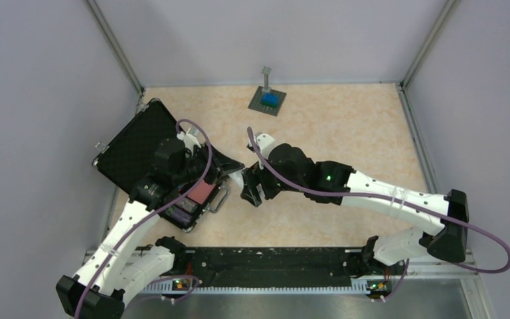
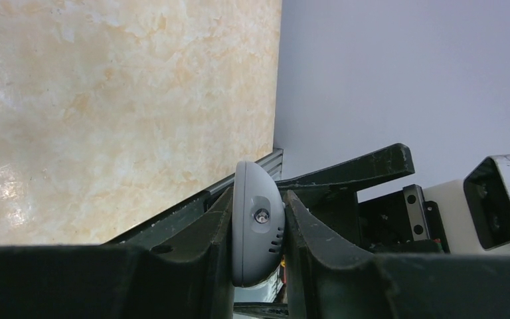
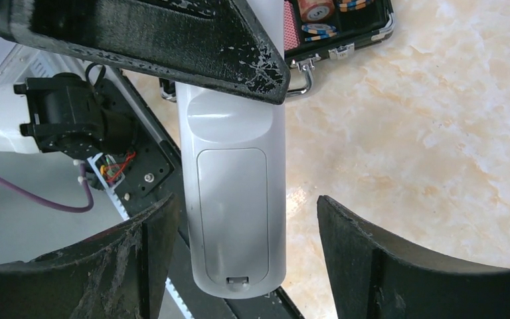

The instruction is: Load the batteries into the remote control

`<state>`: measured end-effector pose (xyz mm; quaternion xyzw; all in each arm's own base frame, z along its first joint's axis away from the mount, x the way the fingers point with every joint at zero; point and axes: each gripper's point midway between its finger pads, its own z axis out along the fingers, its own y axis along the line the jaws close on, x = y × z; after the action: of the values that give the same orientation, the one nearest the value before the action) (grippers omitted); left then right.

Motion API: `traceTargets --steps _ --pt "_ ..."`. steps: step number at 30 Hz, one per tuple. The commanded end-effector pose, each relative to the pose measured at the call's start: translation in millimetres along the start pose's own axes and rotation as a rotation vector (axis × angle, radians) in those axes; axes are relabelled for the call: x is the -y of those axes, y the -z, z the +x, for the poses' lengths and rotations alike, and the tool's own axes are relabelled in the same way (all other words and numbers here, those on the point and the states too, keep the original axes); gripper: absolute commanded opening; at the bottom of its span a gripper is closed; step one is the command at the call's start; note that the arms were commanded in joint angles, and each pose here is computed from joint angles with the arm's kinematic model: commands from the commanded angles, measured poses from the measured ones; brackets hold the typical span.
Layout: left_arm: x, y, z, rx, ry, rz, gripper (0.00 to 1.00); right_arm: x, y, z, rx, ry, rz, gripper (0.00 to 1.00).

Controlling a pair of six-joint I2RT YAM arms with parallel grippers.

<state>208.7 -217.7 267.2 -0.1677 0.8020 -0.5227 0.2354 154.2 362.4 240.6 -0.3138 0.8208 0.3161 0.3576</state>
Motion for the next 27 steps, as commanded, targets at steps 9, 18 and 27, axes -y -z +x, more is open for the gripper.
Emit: traceTargets --steps 9,18,27 --pt "32 6 -8 0.026 -0.035 0.093 0.02 -10 -4 -8 0.043 -0.007 -0.031 0.40" --pt "66 25 -8 0.087 -0.108 0.292 0.61 -27 14 -29 0.102 -0.136 -0.091 0.26" --pt "112 59 -2 0.151 -0.268 0.527 0.68 -72 52 -71 0.195 -0.363 -0.366 0.26"
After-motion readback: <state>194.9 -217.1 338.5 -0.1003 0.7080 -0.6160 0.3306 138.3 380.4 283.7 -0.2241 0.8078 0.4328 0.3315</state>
